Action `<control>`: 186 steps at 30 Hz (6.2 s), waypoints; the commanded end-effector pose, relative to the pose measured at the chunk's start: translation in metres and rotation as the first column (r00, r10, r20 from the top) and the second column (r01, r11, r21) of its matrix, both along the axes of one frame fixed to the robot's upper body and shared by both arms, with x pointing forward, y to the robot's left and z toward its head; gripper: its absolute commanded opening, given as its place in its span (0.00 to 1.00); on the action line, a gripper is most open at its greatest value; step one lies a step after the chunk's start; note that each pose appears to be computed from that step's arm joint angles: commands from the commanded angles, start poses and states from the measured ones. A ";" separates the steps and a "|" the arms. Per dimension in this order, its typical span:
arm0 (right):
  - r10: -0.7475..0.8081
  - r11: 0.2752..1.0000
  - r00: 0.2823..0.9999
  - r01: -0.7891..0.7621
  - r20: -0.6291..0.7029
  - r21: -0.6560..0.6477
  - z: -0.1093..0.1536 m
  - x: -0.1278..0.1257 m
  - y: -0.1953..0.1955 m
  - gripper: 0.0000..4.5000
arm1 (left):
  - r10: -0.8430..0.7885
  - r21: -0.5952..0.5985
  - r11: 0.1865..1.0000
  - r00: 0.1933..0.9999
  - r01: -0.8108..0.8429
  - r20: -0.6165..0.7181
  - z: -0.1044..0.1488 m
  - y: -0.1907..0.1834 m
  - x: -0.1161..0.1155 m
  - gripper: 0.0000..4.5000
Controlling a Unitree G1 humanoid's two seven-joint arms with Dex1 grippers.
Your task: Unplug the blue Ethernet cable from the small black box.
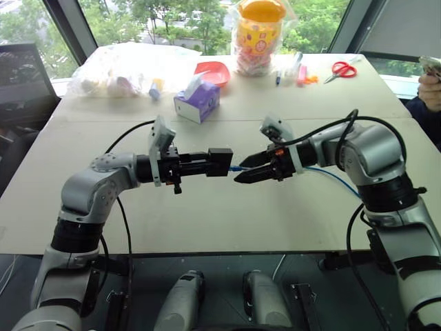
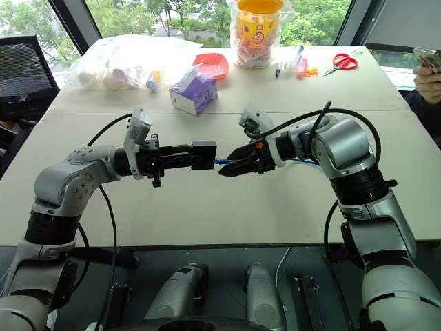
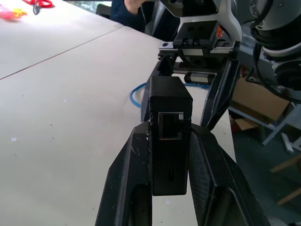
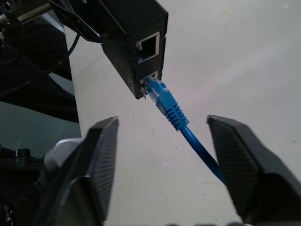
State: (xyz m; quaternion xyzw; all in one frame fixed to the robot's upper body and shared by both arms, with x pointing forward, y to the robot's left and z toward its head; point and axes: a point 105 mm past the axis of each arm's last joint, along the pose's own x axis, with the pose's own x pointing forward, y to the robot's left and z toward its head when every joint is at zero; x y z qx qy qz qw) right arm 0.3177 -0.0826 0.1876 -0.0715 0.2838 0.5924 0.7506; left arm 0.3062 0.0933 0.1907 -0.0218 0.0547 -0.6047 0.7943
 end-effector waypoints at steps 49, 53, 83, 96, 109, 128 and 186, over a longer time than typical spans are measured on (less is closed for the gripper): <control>0.025 0.998 0.994 -0.019 0.108 -0.063 0.009 0.018 -0.012 0.01 | -0.034 0.027 0.999 0.998 0.033 0.044 0.007 0.013 -0.016 0.10; 0.009 0.997 0.993 0.000 0.115 -0.072 0.007 0.022 -0.023 0.01 | -0.033 0.029 0.999 0.999 0.032 0.040 0.008 0.016 -0.016 0.10; 0.126 0.992 0.992 -0.127 0.007 0.026 0.023 -0.007 0.023 0.34 | -0.071 0.000 0.997 0.996 0.071 0.059 0.011 -0.003 -0.017 0.10; 0.156 0.988 0.988 -0.156 0.010 -0.002 0.019 -0.011 0.025 0.03 | -0.077 -0.016 0.997 0.996 0.078 0.054 0.013 -0.004 -0.018 0.10; 0.267 0.963 0.961 -0.268 0.068 0.007 0.040 -0.032 0.039 0.03 | -0.197 -0.058 0.979 0.980 0.197 -0.007 0.025 -0.004 -0.037 0.10; 0.153 0.984 0.987 -0.148 0.041 -0.094 0.010 -0.013 0.007 0.00 | -0.207 0.039 0.978 0.978 0.206 0.036 0.017 0.003 -0.039 0.10; -0.480 0.868 0.826 0.495 0.295 0.028 0.005 -0.022 -0.077 0.94 | 0.207 0.105 0.965 0.945 -0.240 0.252 -0.034 0.030 0.038 0.99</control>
